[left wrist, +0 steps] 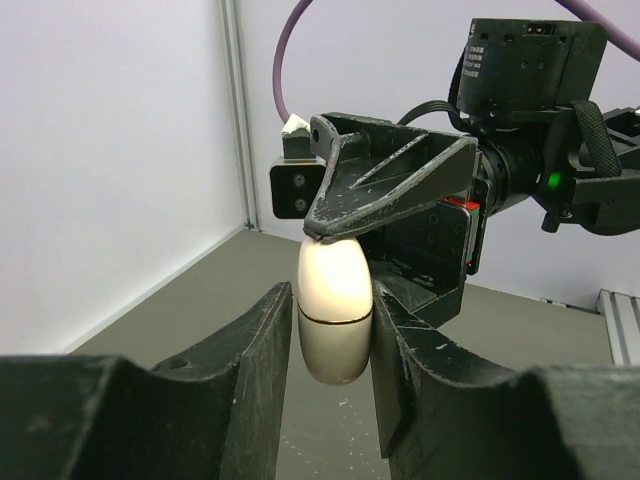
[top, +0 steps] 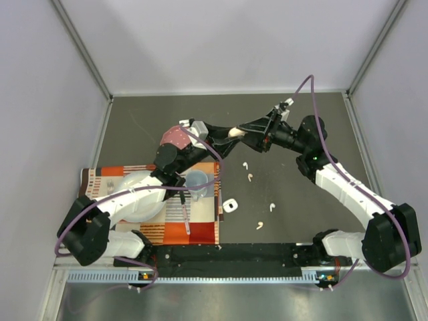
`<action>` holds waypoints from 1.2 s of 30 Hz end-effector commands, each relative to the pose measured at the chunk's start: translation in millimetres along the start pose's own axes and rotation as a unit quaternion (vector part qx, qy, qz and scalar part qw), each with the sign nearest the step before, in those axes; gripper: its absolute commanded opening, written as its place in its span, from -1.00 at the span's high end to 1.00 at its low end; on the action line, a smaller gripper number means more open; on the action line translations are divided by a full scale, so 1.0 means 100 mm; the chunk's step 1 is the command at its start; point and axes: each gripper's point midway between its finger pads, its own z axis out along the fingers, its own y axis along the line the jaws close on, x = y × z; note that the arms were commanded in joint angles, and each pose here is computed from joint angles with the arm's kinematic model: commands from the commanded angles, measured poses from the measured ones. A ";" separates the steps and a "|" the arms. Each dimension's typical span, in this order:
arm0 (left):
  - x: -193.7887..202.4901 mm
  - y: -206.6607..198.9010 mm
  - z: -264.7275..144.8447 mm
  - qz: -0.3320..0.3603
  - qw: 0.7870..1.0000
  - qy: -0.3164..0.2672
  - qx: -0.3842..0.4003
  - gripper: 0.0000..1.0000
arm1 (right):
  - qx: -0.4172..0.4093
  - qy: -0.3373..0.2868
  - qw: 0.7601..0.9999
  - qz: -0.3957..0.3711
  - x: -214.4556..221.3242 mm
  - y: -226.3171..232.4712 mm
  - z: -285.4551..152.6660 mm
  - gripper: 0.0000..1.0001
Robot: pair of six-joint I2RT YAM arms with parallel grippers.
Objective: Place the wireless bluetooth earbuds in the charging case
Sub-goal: Pass from the right arm to the left
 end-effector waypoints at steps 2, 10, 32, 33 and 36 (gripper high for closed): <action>-0.29 -0.03 0.10 0.010 0.999 -0.043 0.012 0.20 | -0.021 0.009 1.000 -0.016 0.05 0.11 -0.02 0.88; -0.23 -0.03 0.09 0.006 0.999 -0.037 0.013 0.06 | -0.035 0.008 0.999 -0.020 0.06 0.18 -0.02 0.88; -0.21 0.00 0.11 0.006 0.999 -0.035 0.005 0.06 | -0.036 0.007 0.999 -0.013 0.05 0.16 -0.02 0.89; -0.20 0.00 0.11 0.004 0.999 -0.034 0.006 0.06 | -0.041 0.007 0.999 -0.016 0.05 0.18 -0.03 0.89; -0.18 0.00 0.10 0.003 1.000 -0.030 0.006 0.05 | -0.045 0.006 0.999 -0.014 0.06 0.18 -0.03 0.89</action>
